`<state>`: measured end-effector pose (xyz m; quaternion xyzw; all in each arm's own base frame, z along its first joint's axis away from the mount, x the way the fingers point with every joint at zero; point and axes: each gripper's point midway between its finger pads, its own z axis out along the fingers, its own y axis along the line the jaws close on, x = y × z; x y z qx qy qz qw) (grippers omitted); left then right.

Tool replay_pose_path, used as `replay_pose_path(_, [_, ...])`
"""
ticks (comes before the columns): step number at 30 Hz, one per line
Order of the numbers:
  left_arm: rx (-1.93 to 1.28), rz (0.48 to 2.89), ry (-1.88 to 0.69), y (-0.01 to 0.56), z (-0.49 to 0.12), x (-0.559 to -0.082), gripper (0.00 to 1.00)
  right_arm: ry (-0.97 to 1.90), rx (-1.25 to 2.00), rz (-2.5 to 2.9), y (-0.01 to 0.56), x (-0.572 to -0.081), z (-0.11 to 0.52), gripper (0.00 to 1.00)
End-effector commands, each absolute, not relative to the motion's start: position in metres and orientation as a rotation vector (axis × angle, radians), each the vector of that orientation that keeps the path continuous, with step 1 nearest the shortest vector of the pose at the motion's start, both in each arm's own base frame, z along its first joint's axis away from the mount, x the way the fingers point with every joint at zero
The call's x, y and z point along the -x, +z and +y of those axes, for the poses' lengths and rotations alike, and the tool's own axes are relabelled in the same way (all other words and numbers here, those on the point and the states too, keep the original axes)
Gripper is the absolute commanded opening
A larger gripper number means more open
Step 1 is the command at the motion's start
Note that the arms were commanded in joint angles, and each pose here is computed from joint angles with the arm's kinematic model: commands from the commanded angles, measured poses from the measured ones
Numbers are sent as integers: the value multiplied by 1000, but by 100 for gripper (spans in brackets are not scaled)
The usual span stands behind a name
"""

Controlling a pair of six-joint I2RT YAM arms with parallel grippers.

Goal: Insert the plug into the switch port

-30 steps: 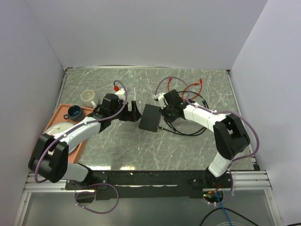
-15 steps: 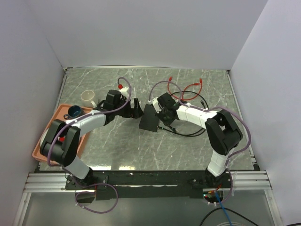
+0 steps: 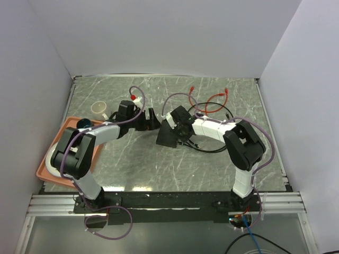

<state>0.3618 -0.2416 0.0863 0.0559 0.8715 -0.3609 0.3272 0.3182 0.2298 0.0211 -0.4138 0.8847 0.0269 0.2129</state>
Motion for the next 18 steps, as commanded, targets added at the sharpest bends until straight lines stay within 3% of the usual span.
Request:
replay_pose_path(1, [-130,2250,-1000,92,-246,-367,99,63,1166,2365,35,-329,253,0])
replay_pose_path(18, [-5,2315,-987,61,-220,-378,99,205,1292,2255,62,-294,312,0])
